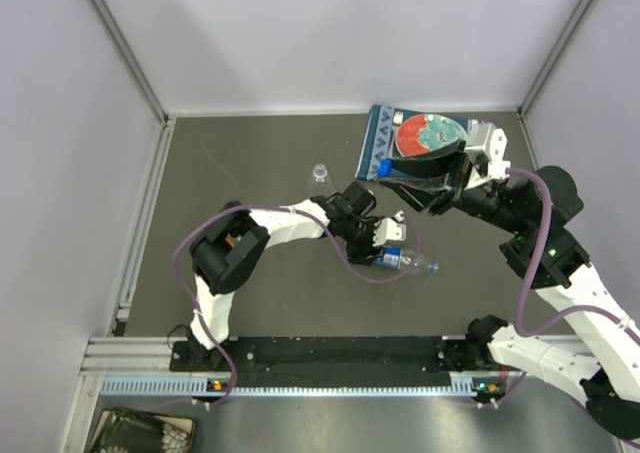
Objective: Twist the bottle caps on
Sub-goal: Pick up the plastic bottle at the center of the board.
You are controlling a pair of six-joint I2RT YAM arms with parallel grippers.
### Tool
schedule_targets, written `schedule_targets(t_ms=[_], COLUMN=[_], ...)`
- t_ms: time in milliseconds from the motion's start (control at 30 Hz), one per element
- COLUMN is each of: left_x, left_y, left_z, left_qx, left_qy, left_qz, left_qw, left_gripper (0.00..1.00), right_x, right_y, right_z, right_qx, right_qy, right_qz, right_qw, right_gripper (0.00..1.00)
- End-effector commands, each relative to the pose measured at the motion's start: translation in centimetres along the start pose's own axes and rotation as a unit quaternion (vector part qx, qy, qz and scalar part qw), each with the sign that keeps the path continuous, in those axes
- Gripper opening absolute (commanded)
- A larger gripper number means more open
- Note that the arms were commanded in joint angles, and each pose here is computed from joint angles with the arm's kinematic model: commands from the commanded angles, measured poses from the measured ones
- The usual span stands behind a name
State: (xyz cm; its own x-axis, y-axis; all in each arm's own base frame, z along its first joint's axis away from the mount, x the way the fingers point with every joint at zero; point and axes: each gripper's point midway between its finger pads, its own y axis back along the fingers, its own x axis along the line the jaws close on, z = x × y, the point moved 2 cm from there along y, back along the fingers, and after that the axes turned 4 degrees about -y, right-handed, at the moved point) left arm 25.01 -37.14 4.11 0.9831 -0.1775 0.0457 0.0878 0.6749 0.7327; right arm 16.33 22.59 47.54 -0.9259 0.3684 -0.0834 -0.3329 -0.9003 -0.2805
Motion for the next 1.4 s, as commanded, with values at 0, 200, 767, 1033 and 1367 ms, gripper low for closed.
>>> schedule_targets(t_ms=[0, 200, 767, 1033, 1367], left_x=[-1.4, -2.2, -10.4, -12.8, -12.6], left_y=[0.7, 4.3, 24.7, 29.1, 33.7], left_z=[-0.5, 0.8, -0.2, -0.3, 5.5], left_qx=[0.01, 0.012, 0.065, 0.051, -0.03], left_qy=[0.022, 0.027, 0.054, 0.05, 0.025], left_qz=[-0.01, 0.009, 0.112, 0.178, 0.219], left_qw=[1.0, 1.0, 0.99, 0.981, 0.975], left_gripper=[0.53, 0.53, 0.63, 0.64, 0.64], right_x=[0.5, 0.7, 4.0, 5.7, 6.6], right_y=[0.3, 0.5, 2.7, 3.7, 3.3], right_z=[2.6, 2.3, 0.4, -2.9, -5.9], right_qx=[-0.024, -0.01, 0.083, 0.163, 0.214], right_qy=[0.003, -0.008, -0.061, -0.087, -0.14], right_qz=[0.005, 0.007, 0.074, 0.137, 0.194], right_qw=[1.0, 1.0, 0.992, 0.973, 0.947], right_gripper=[0.32, 0.32, 0.34, 0.33, 0.34])
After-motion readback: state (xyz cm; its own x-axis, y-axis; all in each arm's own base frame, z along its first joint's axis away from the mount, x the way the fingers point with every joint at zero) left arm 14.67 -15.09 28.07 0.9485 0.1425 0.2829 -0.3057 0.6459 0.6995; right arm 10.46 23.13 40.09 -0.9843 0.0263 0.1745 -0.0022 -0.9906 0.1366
